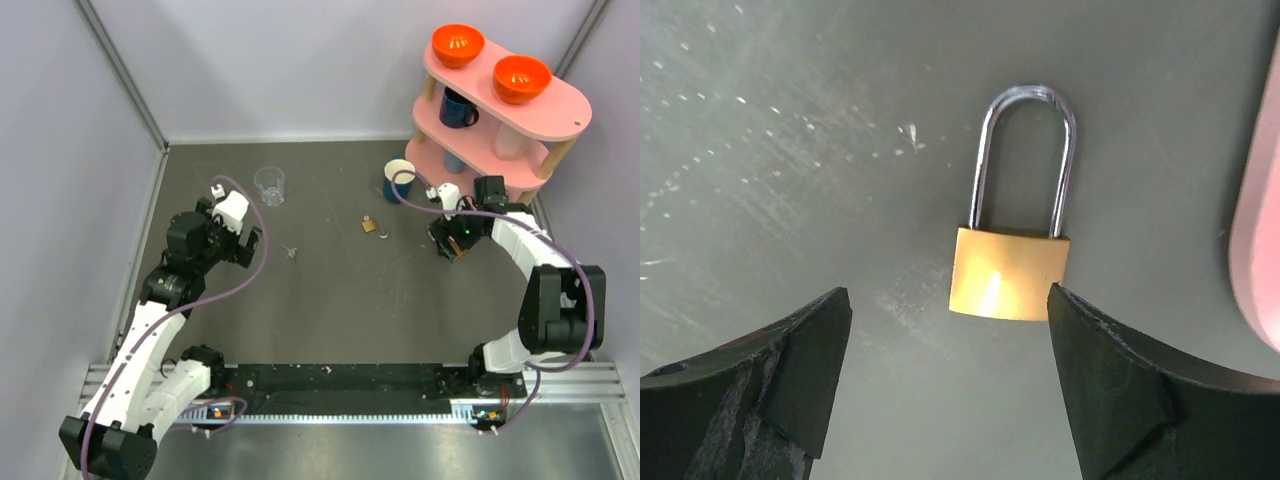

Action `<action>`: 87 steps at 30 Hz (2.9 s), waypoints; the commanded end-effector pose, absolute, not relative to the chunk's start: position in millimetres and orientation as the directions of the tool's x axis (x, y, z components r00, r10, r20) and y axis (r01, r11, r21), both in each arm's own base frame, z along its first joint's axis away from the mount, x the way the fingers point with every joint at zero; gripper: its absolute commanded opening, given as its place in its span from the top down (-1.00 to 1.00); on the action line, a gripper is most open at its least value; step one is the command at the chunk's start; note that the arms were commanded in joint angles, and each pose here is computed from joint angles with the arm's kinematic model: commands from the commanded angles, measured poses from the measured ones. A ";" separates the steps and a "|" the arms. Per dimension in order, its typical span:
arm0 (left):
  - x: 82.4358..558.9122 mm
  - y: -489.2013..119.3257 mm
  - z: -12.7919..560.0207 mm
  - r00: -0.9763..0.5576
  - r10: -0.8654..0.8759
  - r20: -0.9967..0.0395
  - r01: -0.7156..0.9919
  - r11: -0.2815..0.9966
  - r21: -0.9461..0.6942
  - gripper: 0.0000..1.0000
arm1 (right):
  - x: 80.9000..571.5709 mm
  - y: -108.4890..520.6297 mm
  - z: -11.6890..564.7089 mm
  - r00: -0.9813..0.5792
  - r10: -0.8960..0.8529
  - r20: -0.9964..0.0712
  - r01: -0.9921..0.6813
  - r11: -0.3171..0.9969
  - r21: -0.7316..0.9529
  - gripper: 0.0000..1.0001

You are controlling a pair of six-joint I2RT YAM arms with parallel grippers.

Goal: Unlock with the key

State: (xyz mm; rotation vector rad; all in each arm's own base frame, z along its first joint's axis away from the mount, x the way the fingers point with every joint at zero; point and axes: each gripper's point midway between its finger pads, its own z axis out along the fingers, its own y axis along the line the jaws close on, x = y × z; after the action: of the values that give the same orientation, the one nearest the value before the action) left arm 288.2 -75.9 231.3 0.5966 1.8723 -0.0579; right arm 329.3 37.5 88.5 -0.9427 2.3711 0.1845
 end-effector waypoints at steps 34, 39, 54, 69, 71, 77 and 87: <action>289.3 -71.2 222.8 -0.280 0.285 -0.917 0.431 0.891 0.145 -0.98 | 318.8 49.2 13.1 -0.521 -0.773 -0.362 -0.819 0.572 -0.041 -0.03; 289.1 -70.0 223.7 -0.278 0.279 -0.919 0.427 0.893 0.142 -0.98 | 292.5 86.1 22.3 -0.385 -0.846 -0.369 -0.895 0.440 -0.076 0.05; 281.7 -64.7 241.3 -0.201 0.233 -0.952 0.421 0.898 0.131 -0.98 | 302.7 273.6 59.6 -0.240 -0.835 -0.495 -0.954 0.297 -0.039 0.20; 281.8 -64.4 240.5 -0.202 0.226 -0.953 0.430 0.895 0.122 -0.98 | 402.2 362.6 72.8 -0.316 -0.738 -0.596 -0.878 0.465 -0.111 -0.40; 282.0 -65.2 241.2 -0.202 0.225 -0.953 0.433 0.893 0.119 -0.98 | 393.3 367.6 78.8 -0.309 -0.721 -0.620 -0.893 0.445 -0.072 -0.47; 282.4 -67.2 243.8 -0.197 0.212 -0.957 0.445 0.889 0.105 -0.98 | 359.1 383.7 108.7 -0.280 -0.640 -0.716 -0.932 0.360 0.043 -0.53; 278.6 -69.1 244.4 -0.188 0.198 -0.962 0.464 0.881 0.090 -0.98 | 343.1 420.5 99.4 -0.287 -0.628 -0.723 -0.939 0.332 0.084 -0.40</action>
State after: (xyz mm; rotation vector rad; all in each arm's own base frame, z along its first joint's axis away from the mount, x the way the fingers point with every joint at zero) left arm 277.2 -64.8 231.6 0.4963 1.8325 -0.2332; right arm 341.1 389.9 76.3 -1.4133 2.0833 0.6200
